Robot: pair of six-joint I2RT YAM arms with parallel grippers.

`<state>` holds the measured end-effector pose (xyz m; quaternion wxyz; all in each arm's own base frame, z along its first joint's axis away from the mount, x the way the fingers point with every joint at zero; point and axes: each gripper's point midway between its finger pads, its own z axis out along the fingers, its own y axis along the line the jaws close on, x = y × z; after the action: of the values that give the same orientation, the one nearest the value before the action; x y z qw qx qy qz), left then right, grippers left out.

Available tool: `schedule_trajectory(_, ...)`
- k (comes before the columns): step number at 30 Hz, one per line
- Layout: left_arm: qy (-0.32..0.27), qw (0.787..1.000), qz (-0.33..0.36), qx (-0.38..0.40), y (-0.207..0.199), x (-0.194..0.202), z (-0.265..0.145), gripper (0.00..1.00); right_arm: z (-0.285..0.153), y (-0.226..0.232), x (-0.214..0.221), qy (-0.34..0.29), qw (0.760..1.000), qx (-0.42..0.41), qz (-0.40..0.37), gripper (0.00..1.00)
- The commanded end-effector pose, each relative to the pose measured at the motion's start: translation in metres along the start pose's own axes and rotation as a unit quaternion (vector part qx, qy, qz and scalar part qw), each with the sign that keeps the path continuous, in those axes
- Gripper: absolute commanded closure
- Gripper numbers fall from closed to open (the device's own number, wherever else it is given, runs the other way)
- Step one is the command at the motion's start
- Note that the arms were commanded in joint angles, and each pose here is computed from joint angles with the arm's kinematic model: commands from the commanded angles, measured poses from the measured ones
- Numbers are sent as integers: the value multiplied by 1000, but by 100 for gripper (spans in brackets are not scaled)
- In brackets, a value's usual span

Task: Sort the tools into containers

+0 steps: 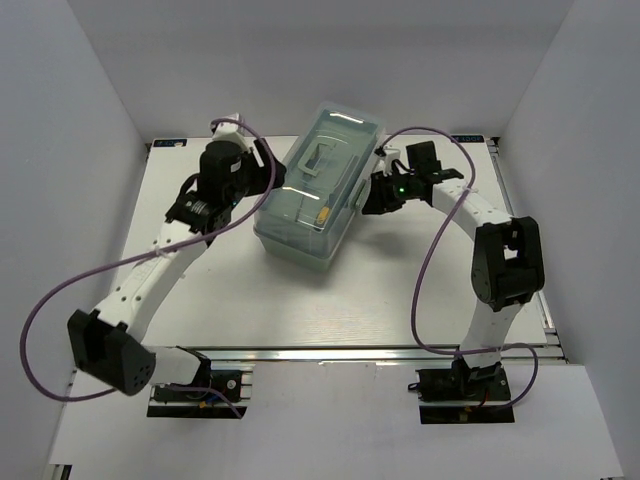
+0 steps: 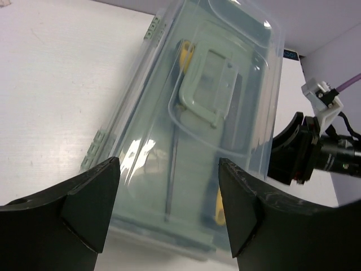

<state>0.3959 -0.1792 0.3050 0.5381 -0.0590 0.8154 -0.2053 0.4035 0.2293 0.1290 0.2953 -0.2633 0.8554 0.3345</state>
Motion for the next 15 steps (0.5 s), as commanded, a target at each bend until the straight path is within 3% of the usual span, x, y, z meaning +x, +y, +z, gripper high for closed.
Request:
schedule_trajectory(1, -31, 999, -26, 28, -3, -7, -36, 20, -38, -24, -3, -25, 999, 35, -10, 62)
schedule_trajectory(3, -55, 996, -45, 48, -5, -11, -57, 19, -54, -30, 11, -19, 999, 43, -15, 57)
schedule_trajectory(5, -58, 995, -64, 55, 1, 3, -65, 2, -72, -42, 15, -24, 998, 60, -12, 51)
schedule_trajectory(11, -91, 991, -68, 74, 10, 11, -99, 2, -115, -36, -1, -52, 993, 99, -41, 46)
schedule_trajectory(15, -89, 992, -54, 70, 15, 15, -106, 2, -138, -21, -31, -111, 985, 118, -51, 39)
